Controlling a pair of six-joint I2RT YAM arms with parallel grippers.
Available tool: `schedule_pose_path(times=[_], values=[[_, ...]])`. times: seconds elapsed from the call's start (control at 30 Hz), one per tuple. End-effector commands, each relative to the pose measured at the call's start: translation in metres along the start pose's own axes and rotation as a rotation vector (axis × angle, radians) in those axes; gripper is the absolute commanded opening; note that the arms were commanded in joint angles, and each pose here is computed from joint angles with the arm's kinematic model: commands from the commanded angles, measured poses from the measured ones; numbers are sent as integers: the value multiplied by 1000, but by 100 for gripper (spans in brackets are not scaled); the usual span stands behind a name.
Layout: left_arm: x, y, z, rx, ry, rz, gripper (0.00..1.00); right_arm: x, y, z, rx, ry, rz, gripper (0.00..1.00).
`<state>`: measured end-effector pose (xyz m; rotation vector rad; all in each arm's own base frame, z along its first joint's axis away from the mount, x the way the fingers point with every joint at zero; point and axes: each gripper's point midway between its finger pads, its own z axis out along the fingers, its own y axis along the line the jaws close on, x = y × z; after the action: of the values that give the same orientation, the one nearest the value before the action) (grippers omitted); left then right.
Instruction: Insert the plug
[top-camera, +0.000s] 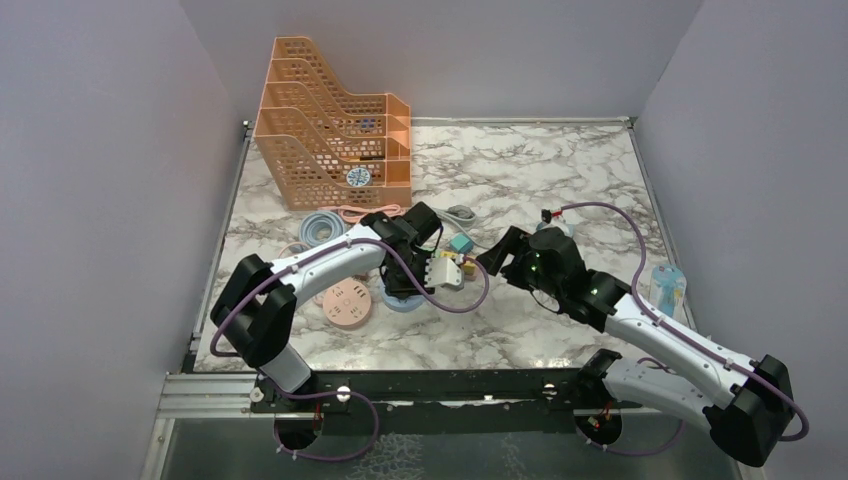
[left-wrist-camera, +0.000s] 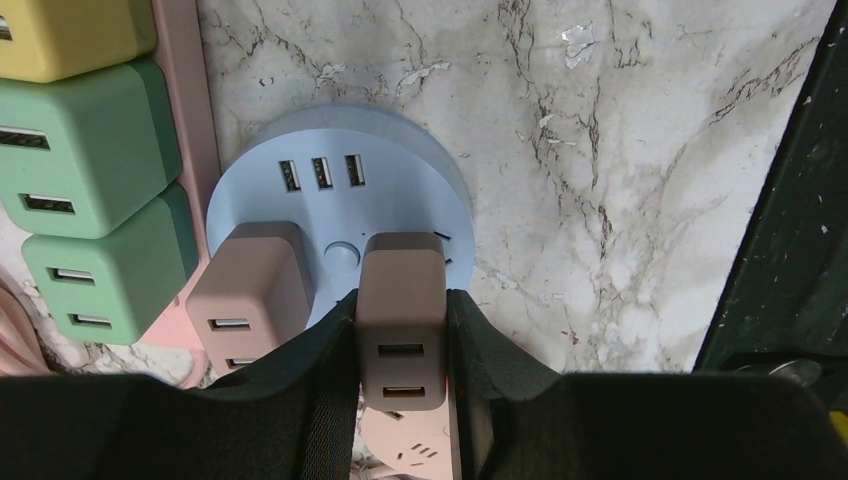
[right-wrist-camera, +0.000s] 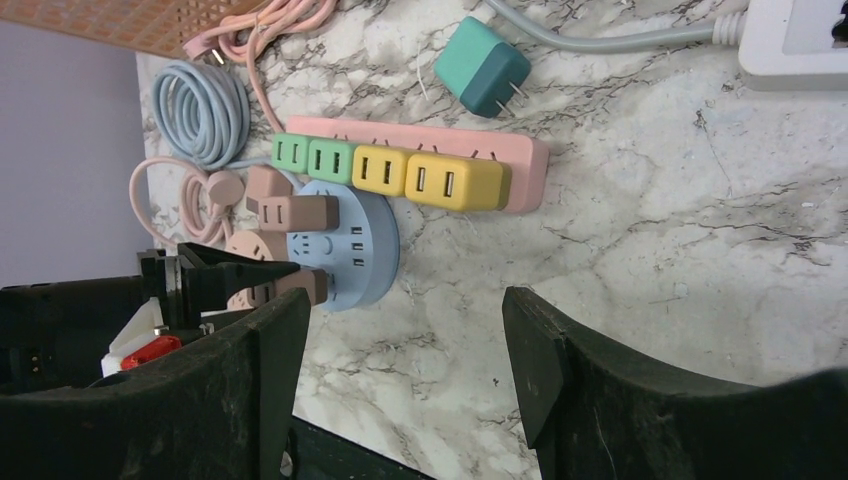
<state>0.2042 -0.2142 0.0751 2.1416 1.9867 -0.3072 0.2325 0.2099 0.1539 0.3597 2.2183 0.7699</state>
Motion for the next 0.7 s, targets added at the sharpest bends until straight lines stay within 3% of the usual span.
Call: schedule_pose_path(times=[0.0,0.27,0.67], values=[[13,-12,8,91,46,-8,0,-14,6,-7,-3,-49,-13,70],[17,0,2,78,77,2,0,-14,5,-7,0,-51,-19,70],[7,-3,-5,104,30,10,0,-16,8,-6,-4,-50,-18,70]])
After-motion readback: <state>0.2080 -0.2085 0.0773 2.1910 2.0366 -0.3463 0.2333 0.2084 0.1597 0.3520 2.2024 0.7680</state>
